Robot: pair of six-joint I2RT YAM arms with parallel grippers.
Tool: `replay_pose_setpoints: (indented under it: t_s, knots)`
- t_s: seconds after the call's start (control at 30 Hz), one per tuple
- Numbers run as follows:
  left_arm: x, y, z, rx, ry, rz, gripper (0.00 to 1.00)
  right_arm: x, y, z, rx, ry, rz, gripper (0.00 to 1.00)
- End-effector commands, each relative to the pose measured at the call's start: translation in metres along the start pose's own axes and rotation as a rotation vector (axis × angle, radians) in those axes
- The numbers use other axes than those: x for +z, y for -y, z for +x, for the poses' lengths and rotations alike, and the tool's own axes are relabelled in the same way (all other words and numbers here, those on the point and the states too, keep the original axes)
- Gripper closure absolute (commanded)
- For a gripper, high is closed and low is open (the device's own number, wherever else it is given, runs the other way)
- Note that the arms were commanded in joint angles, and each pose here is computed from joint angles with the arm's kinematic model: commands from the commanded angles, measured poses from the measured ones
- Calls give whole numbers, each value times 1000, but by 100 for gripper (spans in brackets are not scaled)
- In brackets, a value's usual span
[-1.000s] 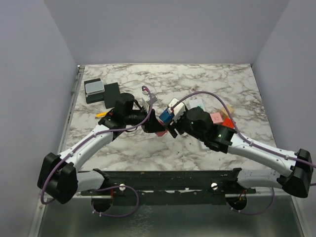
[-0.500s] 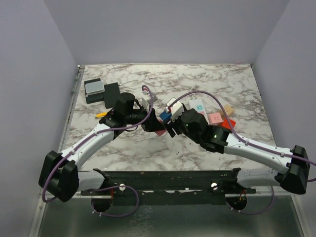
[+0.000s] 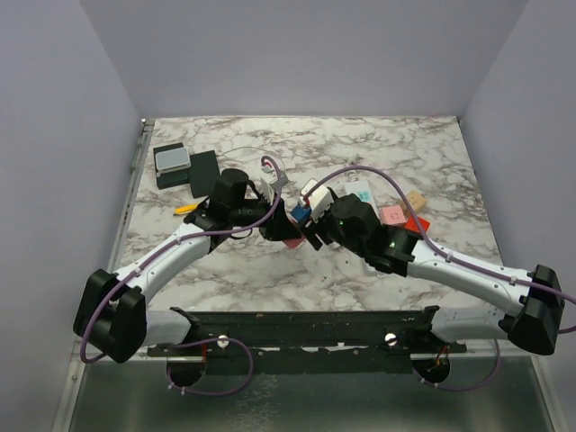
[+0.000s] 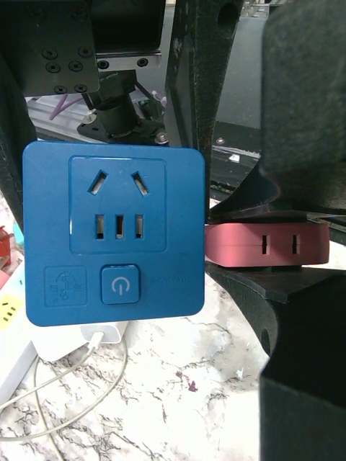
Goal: Pull the plug off the socket
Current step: Remove the plug from the socket.
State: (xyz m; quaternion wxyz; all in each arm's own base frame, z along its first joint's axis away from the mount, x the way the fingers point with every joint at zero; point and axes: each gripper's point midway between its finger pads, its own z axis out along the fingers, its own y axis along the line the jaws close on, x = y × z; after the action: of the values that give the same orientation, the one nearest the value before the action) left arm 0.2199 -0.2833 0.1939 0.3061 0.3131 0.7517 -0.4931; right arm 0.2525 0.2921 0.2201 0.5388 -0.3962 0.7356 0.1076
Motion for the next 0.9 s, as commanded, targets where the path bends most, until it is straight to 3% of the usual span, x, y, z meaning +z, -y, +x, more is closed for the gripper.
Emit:
replay_pose_setpoints:
  t_s: [0.0,0.2,0.87]
  knots:
    - [3,18,6,21,-42,83,100,5,7,-5,-84,-2,-28,99]
    - [4,15,7,29,-51,62,100,7,4,-8,-77,-4,-52,99]
    - [-4,-20,-8,0,15,-132,100,13,-20,-11,213,-50,-112,99]
